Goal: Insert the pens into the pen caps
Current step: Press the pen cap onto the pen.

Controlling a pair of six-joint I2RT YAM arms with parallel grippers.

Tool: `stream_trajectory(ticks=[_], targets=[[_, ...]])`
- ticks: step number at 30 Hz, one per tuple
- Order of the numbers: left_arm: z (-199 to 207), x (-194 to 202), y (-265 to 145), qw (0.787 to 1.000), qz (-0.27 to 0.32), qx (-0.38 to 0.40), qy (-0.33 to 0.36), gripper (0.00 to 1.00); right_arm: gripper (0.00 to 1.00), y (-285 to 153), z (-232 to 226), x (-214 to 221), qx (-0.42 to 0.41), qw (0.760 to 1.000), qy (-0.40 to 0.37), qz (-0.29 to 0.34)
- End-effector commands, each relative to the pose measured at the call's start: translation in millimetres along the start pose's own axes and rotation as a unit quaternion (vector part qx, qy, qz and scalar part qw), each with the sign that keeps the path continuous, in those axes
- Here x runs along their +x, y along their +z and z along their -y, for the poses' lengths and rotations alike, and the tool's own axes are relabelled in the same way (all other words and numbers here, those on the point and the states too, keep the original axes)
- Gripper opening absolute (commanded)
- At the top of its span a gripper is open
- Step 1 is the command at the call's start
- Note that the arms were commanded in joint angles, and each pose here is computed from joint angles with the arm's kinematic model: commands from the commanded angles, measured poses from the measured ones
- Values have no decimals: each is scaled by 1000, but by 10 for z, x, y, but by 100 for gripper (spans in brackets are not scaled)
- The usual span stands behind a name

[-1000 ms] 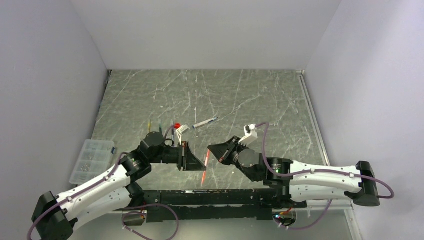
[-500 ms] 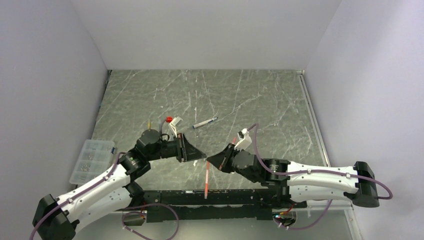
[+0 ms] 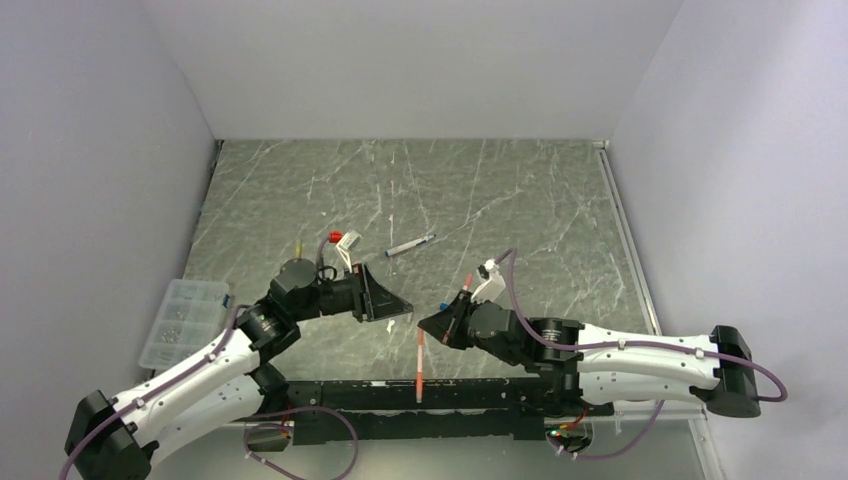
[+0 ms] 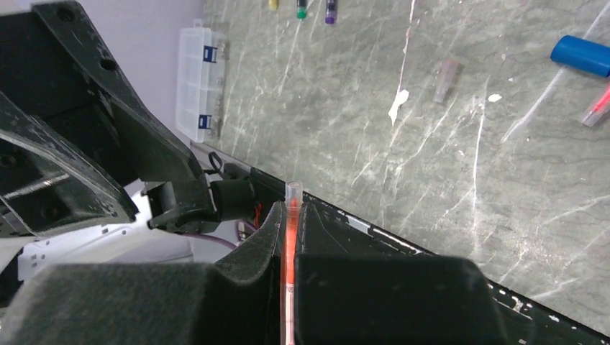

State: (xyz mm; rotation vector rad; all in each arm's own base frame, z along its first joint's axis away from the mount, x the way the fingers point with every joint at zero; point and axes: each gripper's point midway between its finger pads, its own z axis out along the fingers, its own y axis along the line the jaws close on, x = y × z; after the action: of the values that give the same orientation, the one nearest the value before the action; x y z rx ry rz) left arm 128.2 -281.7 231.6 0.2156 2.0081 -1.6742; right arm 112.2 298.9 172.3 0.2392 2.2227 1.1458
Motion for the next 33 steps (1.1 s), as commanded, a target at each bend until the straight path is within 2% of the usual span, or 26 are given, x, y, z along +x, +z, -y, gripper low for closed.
stream_trajectory(ticks=[1, 6, 13, 26, 33], targets=[[165, -2, -107, 1000, -7, 15, 26, 41, 0, -59, -111, -173, -13, 1000, 5, 19], [197, 171, -225, 998, -38, 31, 38, 54, 0, -93, -271, -354, -27, 999, -2, 37], [203, 360, -244, 993, -90, 59, 42, 65, 0, -40, -506, -499, -49, 998, -5, 41], [65, 479, -208, 992, -110, 60, 23, 64, 0, 34, -832, -664, -73, 996, -2, 58], [132, 434, -179, 991, -103, 79, 28, 61, 0, 121, -879, -702, -72, 995, 1, 64]])
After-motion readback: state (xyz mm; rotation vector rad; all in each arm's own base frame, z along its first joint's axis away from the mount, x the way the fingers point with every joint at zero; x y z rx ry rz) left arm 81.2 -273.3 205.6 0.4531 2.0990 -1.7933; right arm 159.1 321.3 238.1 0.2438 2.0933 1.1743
